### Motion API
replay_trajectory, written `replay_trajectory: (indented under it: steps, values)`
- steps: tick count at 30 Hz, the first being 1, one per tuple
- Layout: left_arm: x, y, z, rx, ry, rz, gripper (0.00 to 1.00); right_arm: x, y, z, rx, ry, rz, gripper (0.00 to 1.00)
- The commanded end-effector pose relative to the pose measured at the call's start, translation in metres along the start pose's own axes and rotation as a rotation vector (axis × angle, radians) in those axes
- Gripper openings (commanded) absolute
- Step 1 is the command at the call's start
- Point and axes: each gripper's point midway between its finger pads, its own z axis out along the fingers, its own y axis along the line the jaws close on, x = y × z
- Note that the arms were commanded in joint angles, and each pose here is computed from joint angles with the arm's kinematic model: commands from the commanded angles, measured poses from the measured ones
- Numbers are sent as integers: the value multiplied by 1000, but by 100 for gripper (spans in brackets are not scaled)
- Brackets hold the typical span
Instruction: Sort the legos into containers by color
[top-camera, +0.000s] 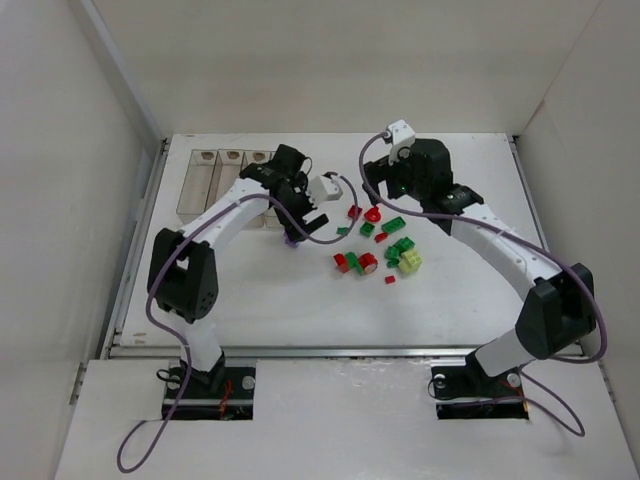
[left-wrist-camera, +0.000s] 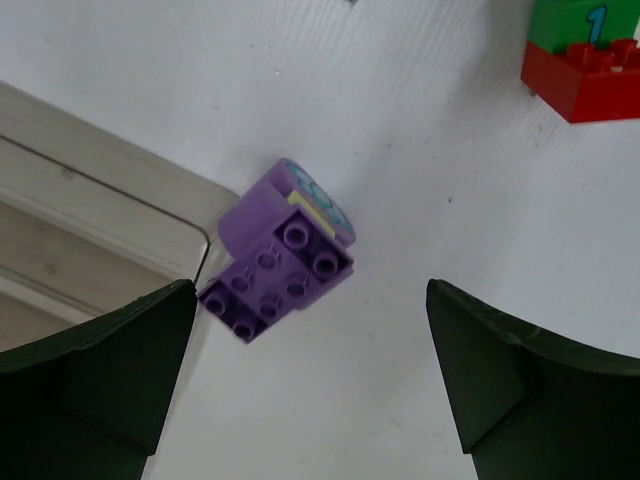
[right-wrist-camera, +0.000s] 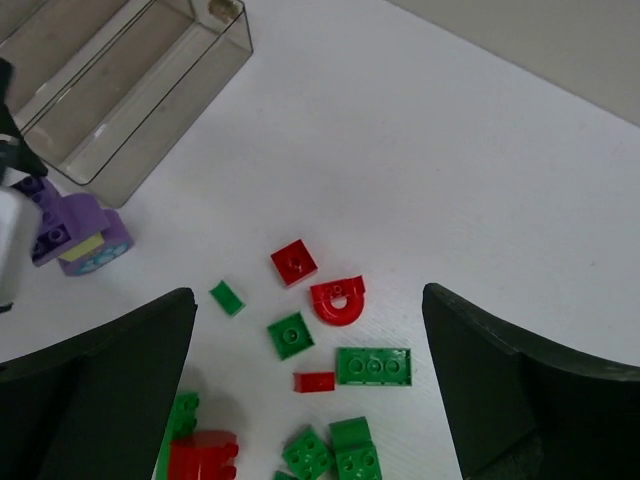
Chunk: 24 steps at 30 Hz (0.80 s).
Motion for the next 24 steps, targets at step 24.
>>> replay_trajectory:
  steps: [24]
  values:
    - [-44,116,-140,-478,-533,-418,99,184,-67,39,173,730,499,85]
